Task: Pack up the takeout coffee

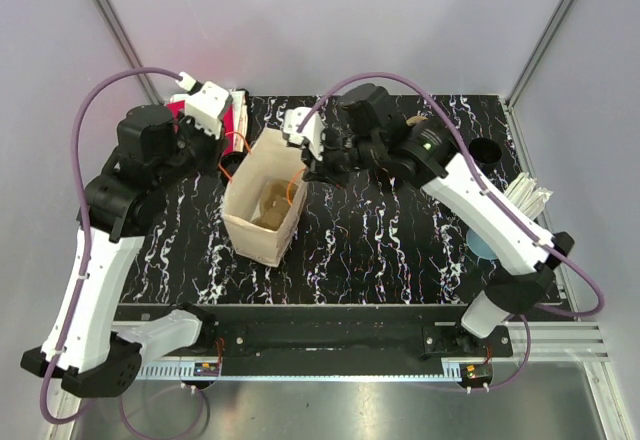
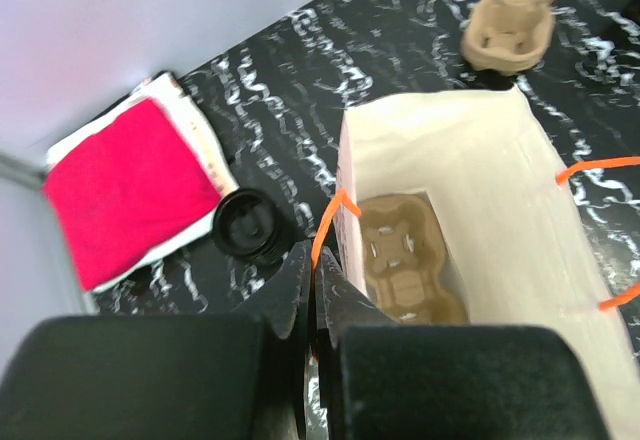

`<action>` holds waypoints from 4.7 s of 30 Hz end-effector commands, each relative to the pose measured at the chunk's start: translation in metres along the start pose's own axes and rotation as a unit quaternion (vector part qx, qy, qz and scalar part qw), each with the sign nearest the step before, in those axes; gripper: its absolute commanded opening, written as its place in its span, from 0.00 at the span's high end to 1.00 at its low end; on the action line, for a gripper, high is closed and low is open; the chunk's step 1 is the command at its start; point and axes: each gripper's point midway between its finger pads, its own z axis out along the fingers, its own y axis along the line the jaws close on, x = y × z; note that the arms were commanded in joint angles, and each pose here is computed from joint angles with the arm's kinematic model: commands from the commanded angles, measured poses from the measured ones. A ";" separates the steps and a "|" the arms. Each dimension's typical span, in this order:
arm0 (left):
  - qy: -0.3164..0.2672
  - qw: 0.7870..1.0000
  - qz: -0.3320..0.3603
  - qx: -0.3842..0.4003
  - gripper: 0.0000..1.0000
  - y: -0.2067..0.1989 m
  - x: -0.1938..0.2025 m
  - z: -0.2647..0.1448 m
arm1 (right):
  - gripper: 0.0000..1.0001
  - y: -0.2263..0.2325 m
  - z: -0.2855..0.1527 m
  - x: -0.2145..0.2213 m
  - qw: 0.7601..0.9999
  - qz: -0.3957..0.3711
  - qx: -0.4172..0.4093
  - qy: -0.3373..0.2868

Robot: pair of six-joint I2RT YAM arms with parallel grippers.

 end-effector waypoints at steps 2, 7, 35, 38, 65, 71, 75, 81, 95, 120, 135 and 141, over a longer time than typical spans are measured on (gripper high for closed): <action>-0.002 0.997 0.009 -0.077 1.00 0.030 0.008 -0.020 | 1.00 0.012 0.023 -0.044 0.998 -0.008 -0.035 -0.046; 0.010 0.993 0.007 -0.120 1.00 0.046 0.020 -0.028 | 1.00 0.013 0.051 -0.058 0.998 -0.016 -0.046 -0.049; 0.072 0.931 -0.001 -0.357 1.00 0.154 0.064 -0.078 | 0.93 0.028 0.159 -0.098 0.993 -0.051 -0.053 -0.096; 0.076 0.930 -0.006 -0.360 1.00 0.163 0.071 -0.073 | 0.93 0.023 0.167 -0.099 0.993 -0.048 -0.043 -0.099; 0.065 0.908 -0.021 -0.414 1.00 0.238 0.072 -0.063 | 0.00 -0.021 0.115 -0.117 0.989 -0.075 0.077 -0.098; 0.062 0.908 -0.025 -0.415 1.00 0.247 0.071 -0.059 | 0.00 -0.050 0.083 -0.098 0.988 -0.054 0.125 -0.071; 0.062 0.912 -0.029 -0.405 0.89 0.245 0.075 -0.054 | 0.00 -0.066 0.058 -0.083 0.986 -0.039 0.154 -0.050; 0.047 0.914 -0.025 -0.401 0.48 0.242 0.068 -0.059 | 0.00 -0.093 0.000 -0.046 0.975 -0.010 0.222 -0.010; -0.088 0.953 0.029 -0.289 0.01 0.189 -0.038 -0.077 | 0.00 -0.148 -0.148 0.087 0.895 0.075 0.433 0.072; -0.234 0.961 -0.090 0.113 0.01 -0.013 -0.135 -0.067 | 0.00 -0.218 -0.204 0.310 0.760 0.392 0.457 0.244; -0.109 0.973 -0.152 0.133 0.01 -0.011 -0.062 0.027 | 0.01 -0.222 -0.195 0.328 0.755 0.398 0.454 0.255; -0.095 0.967 -0.177 0.155 0.01 -0.015 -0.062 0.049 | 0.01 -0.221 -0.194 0.329 0.755 0.398 0.456 0.253</action>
